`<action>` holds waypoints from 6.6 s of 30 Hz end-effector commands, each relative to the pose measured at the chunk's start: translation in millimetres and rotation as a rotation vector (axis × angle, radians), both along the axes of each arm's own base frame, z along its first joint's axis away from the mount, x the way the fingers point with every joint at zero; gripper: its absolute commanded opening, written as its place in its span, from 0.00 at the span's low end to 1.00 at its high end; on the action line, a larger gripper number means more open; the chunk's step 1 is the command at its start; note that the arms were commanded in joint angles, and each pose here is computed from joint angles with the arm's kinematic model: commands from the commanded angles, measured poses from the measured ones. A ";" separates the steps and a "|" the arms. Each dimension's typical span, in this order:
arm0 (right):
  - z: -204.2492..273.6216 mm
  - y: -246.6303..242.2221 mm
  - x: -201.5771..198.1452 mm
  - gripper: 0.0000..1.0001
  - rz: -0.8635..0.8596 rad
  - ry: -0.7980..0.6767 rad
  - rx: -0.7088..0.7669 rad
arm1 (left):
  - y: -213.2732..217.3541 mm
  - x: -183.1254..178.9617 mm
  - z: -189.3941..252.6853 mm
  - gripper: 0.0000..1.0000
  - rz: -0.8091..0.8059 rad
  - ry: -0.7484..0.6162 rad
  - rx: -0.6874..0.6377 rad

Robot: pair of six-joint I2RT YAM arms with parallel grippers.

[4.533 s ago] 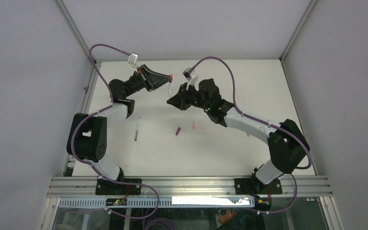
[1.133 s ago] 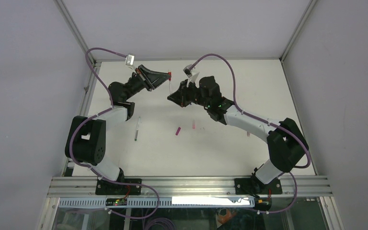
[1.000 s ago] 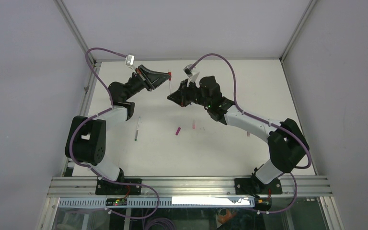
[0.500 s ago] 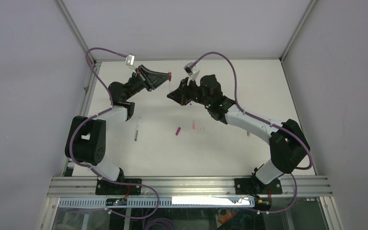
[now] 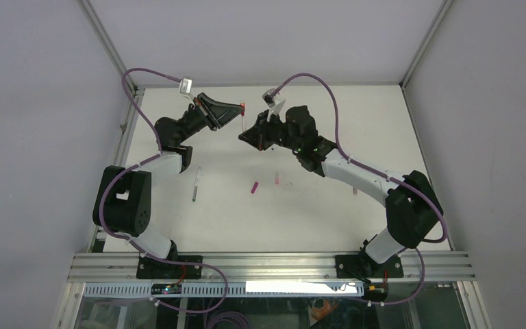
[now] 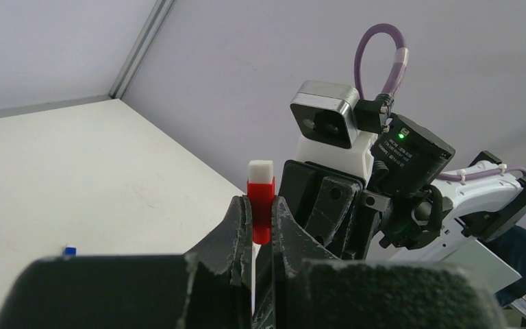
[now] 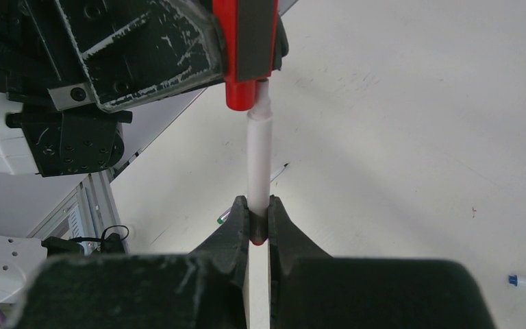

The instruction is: Insert the pens into the pen caps

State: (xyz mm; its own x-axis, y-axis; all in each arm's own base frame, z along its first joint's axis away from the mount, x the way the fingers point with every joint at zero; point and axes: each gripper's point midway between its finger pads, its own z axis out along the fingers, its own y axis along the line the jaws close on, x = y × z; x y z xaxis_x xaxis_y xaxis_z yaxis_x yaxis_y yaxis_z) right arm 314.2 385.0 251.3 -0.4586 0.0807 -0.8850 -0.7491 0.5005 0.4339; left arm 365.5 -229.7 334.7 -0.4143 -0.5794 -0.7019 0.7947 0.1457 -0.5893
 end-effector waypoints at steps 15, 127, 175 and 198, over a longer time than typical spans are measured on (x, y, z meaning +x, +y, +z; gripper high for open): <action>43.2 2.2 -1.0 0.00 0.016 -0.086 0.085 | 9.6 -4.4 44.6 0.00 0.036 -0.211 -0.047; 211.8 -88.3 93.7 0.00 -0.256 -0.413 0.308 | -36.7 -120.0 -137.8 0.00 -0.297 -0.083 0.325; 8.4 -25.5 -21.1 0.00 -0.005 -0.036 -0.027 | -39.7 -5.7 -1.0 0.51 -0.287 -0.371 0.246; 21.1 -24.5 -11.5 0.00 -0.033 -0.087 -0.032 | -54.9 -28.7 -17.1 0.00 -0.418 -0.333 0.251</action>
State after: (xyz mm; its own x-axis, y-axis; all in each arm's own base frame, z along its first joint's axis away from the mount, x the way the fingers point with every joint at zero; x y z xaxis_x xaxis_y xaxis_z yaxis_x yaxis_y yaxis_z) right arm 289.0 351.8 218.5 -0.4962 -0.0135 -0.8681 -0.7238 0.5586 0.4051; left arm 354.1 -279.0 311.6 -0.3866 -0.2267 -0.8939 0.9217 -0.0609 -0.3832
